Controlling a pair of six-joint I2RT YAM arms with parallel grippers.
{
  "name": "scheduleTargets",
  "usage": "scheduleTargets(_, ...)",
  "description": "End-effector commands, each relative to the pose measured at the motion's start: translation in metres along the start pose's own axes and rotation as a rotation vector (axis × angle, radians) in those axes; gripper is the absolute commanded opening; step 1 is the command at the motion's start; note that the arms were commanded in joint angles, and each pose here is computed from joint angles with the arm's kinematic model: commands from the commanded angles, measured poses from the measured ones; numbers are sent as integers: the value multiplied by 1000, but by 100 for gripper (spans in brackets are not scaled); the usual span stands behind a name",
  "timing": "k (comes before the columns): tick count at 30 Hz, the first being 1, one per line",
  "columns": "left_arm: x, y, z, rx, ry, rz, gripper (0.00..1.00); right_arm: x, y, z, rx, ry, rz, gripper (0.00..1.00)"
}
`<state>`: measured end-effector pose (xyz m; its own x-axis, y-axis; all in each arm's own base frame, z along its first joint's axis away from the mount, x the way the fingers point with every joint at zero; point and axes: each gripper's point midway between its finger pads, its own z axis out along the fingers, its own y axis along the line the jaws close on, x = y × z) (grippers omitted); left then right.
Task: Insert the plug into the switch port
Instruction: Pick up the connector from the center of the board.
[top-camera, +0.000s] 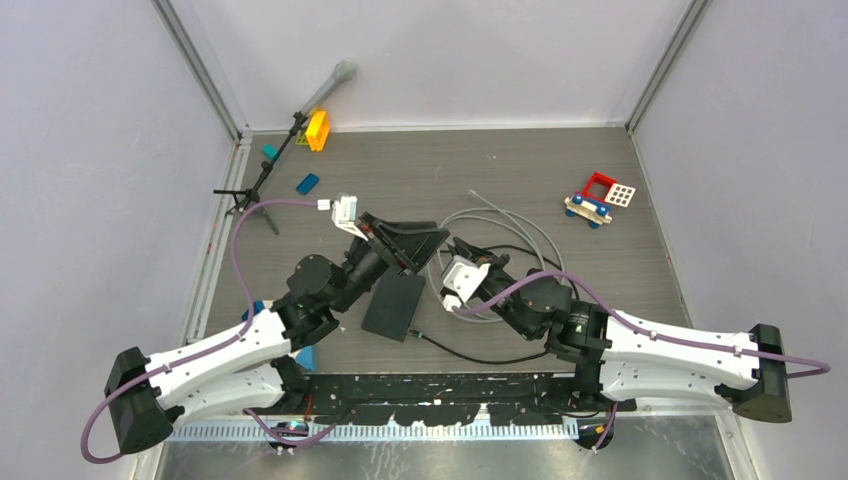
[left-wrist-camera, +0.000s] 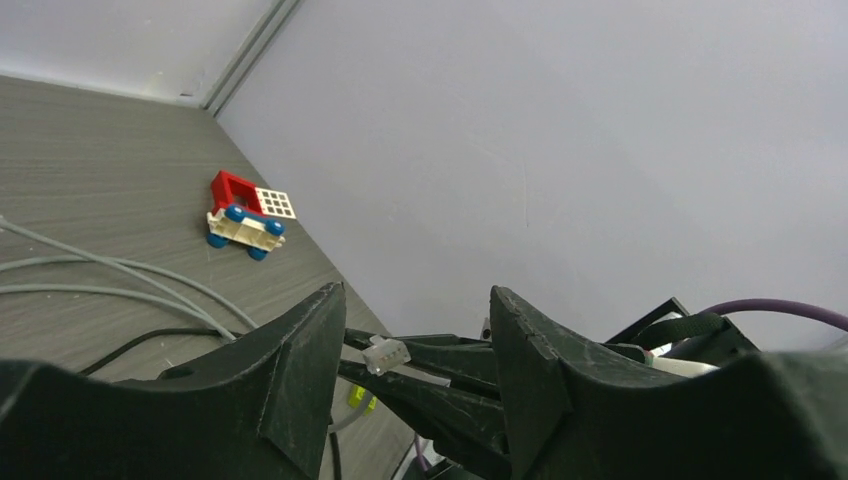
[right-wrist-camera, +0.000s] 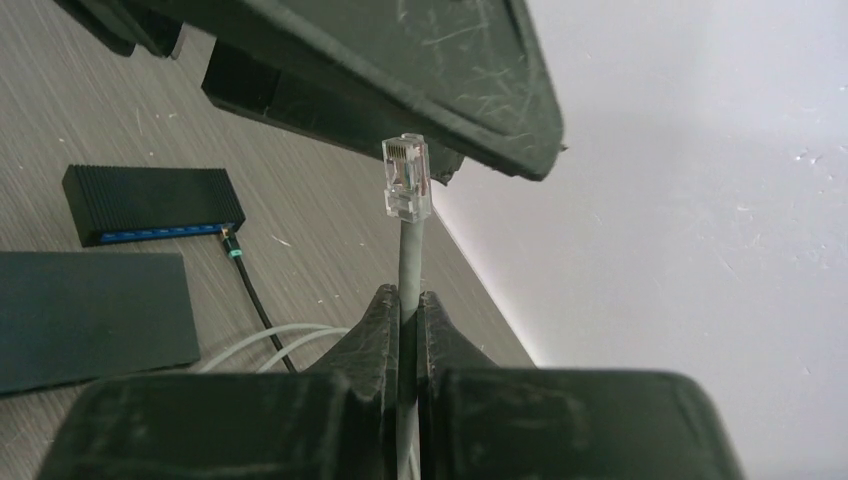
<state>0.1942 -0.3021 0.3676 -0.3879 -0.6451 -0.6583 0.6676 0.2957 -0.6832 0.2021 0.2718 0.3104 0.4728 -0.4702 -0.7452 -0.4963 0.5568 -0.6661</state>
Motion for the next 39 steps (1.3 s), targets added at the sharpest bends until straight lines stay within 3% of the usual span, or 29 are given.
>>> scheduleTargets(1,-12,-14,1,40,-34,-5,56,-30,-31,-2,82,-78,70,0)
scheduleTargets(13,3,-13,8,46,33,1,32,-30,-47,-4,163,-71,106,0)
scheduleTargets(18,1,-12,7,37,23,6,2,-29,-43,-5,142,-72,104,0)
scheduleTargets(19,0,-11,7,33,22,9,0,-28,-41,-6,129,-75,106,0)
scheduleTargets(21,0,-9,5,26,26,29,0,-29,-38,-10,101,-83,128,3)
scheduleTargets(25,3,-11,-5,61,52,129,0,-30,-26,-23,-4,-75,245,39)
scheduleTargets(27,4,-13,-13,98,58,188,0,-33,-13,-32,-96,-71,315,49)
scheduleTargets(33,31,-37,-47,351,161,324,0,-56,33,-64,-444,-84,526,51)
scheduleTargets(39,51,-77,-85,646,268,338,0,-95,64,-85,-680,-239,715,51)
